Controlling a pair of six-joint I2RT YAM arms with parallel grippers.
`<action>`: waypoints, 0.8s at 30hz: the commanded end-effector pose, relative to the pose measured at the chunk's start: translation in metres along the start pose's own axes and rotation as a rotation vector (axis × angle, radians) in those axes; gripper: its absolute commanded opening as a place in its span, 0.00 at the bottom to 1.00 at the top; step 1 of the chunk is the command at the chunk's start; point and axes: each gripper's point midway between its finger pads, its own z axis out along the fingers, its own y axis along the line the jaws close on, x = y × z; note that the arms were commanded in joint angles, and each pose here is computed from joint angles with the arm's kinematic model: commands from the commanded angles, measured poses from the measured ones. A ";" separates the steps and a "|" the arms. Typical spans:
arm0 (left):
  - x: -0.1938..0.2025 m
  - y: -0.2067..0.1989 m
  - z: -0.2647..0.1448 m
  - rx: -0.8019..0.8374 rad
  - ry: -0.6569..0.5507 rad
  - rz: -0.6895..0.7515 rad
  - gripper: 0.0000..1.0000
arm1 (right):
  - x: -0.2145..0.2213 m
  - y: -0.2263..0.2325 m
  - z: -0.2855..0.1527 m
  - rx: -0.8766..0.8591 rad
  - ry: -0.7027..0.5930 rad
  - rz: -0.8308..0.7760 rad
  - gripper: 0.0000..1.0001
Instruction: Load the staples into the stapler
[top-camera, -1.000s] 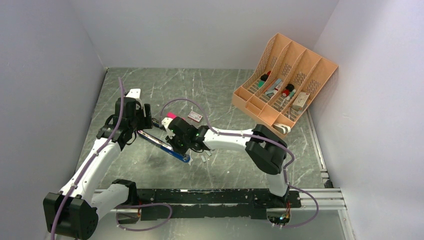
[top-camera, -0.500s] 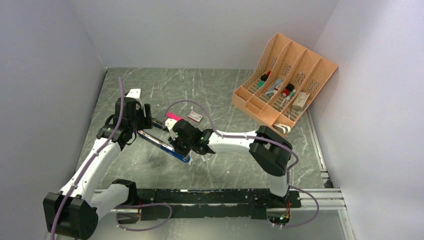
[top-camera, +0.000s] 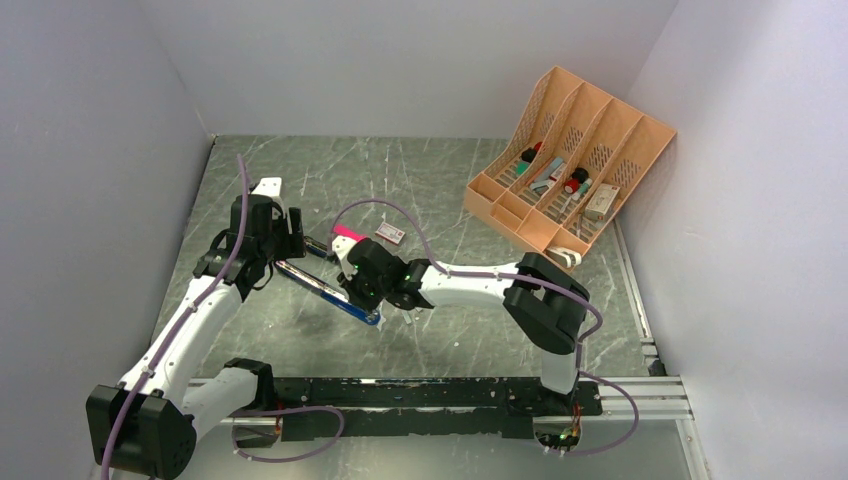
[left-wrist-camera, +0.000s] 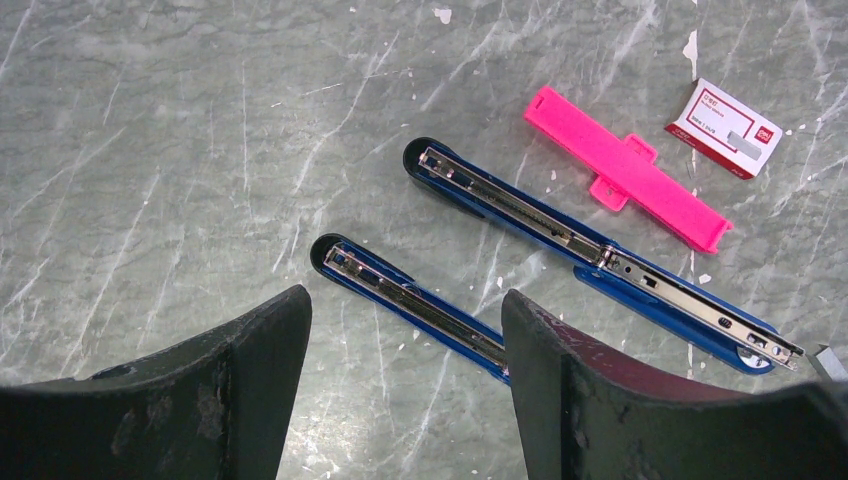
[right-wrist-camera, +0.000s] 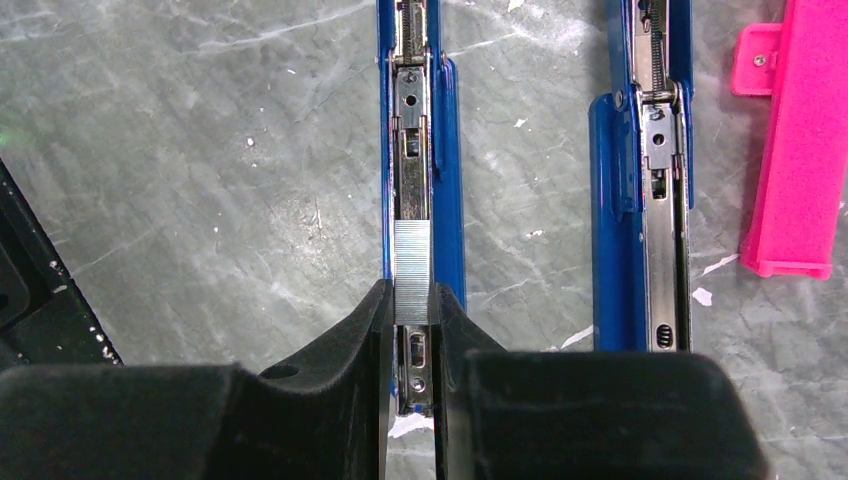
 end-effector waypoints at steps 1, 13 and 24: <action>-0.007 -0.005 -0.003 0.024 -0.029 0.010 0.74 | -0.010 -0.001 -0.004 0.012 -0.031 -0.009 0.00; -0.007 -0.005 -0.002 0.024 -0.030 0.011 0.74 | -0.004 -0.001 0.002 0.015 0.000 -0.004 0.00; -0.008 -0.005 -0.003 0.024 -0.032 0.010 0.74 | 0.003 -0.001 0.007 0.012 0.033 -0.004 0.00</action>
